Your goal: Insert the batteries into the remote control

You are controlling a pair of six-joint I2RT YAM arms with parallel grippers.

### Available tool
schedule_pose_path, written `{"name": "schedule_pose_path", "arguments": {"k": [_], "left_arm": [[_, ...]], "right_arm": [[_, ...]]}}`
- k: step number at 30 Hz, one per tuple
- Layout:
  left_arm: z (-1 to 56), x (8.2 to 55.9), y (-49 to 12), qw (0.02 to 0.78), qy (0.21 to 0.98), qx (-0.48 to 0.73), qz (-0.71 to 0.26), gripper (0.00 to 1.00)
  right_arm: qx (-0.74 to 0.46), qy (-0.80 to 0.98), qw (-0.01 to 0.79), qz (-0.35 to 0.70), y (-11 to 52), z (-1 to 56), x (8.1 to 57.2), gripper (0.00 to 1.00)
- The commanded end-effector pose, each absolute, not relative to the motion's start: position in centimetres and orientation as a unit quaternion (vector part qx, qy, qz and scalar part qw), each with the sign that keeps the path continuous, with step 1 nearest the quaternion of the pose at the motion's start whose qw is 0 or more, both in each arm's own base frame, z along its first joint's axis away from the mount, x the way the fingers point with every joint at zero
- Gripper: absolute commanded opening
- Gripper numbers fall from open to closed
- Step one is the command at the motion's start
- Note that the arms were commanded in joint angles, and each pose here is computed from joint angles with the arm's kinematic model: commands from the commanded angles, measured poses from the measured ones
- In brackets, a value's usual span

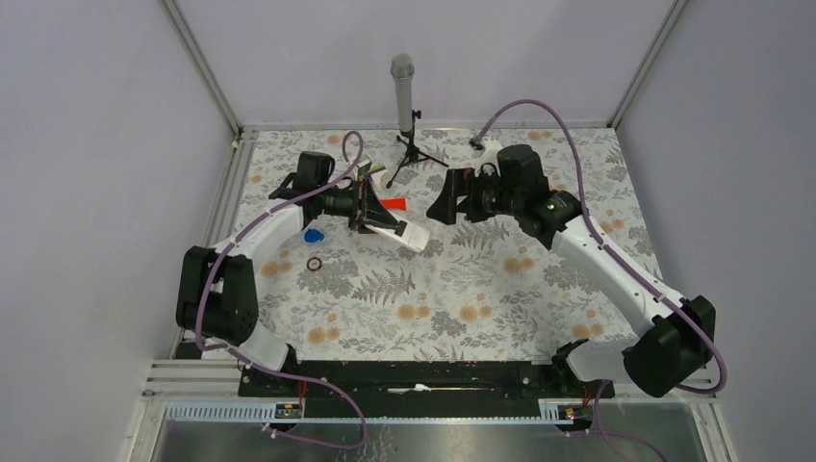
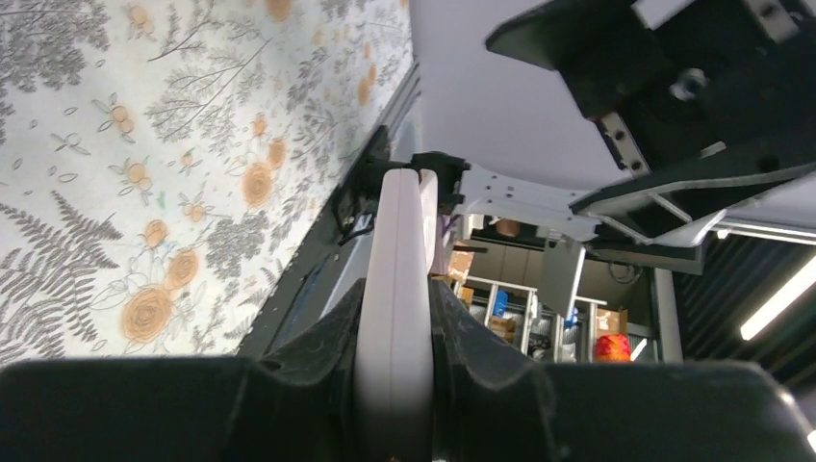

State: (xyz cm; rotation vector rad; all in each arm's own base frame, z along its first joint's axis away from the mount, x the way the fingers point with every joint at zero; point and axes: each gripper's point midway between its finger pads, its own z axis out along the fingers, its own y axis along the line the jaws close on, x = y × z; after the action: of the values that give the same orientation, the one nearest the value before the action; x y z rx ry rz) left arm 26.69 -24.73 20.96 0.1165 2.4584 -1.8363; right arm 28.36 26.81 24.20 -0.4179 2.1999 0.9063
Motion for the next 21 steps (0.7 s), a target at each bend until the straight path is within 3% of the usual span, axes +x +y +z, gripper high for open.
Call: {"name": "schedule_pose_path", "arguments": {"k": [1, 11, 21], "left_arm": [[27.5, 28.6, -25.5, 0.101, 0.742, 0.029, -0.662, 0.00], [32.3, 29.5, -25.8, 0.121, 0.699, 0.003, -0.705, 0.00], [34.0, 29.6, -25.7, 0.123, 0.679, -0.001, -0.724, 0.00]], "right_arm": [[-0.064, 0.809, 0.325, 0.486, 27.9, 28.4, 29.3, 1.00], [-0.047, 0.762, 0.292, 0.577, 29.5, 30.9, 29.4, 0.97], [-0.032, 0.759, 0.281, 0.587, 29.6, 30.8, 29.4, 0.71]]}}
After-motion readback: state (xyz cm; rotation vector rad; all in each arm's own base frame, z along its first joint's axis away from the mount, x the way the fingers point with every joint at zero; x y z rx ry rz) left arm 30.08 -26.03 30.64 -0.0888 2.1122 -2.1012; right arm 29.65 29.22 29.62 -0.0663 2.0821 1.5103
